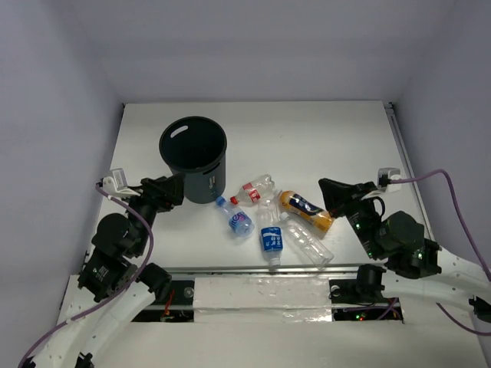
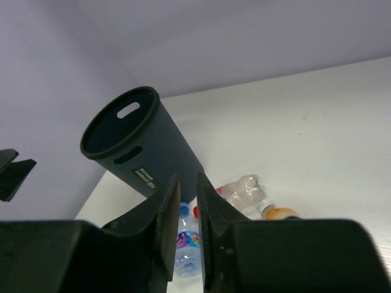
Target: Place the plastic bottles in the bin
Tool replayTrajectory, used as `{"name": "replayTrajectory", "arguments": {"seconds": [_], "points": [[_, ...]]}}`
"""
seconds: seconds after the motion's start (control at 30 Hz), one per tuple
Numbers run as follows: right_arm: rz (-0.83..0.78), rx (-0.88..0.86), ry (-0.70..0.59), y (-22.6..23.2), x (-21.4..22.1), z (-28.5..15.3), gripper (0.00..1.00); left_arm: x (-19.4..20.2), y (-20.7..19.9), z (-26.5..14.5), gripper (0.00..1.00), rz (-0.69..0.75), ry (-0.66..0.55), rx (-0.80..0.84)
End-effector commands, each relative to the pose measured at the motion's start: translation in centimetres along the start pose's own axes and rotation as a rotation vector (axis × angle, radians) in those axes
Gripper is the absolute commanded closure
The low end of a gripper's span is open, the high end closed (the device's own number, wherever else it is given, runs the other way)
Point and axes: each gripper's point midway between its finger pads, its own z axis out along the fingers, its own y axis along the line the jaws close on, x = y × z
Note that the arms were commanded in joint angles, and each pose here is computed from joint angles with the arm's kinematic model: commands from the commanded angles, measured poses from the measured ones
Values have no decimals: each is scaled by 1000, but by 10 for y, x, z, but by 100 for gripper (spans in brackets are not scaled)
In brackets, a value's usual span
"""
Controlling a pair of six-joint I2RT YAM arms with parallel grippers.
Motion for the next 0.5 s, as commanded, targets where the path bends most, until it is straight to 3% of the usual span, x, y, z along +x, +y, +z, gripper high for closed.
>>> {"name": "replayTrajectory", "arguments": {"seconds": [0.0,0.17,0.37,0.4,0.47], "points": [[-30,4,47,2,9,1,83,-3,-10,5,32,-45,-24,43],[-138,-85,217,27,55,8,100,11,-8,8,42,-69,-4,58],[-200,-120,368,39,100,13,100,28,-6,12,79,-96,40,61],[-219,-106,405,39,114,15,100,31,-7,12,92,-102,51,66],[-205,-72,443,34,127,19,100,41,-4,15,100,-115,76,56]]}}
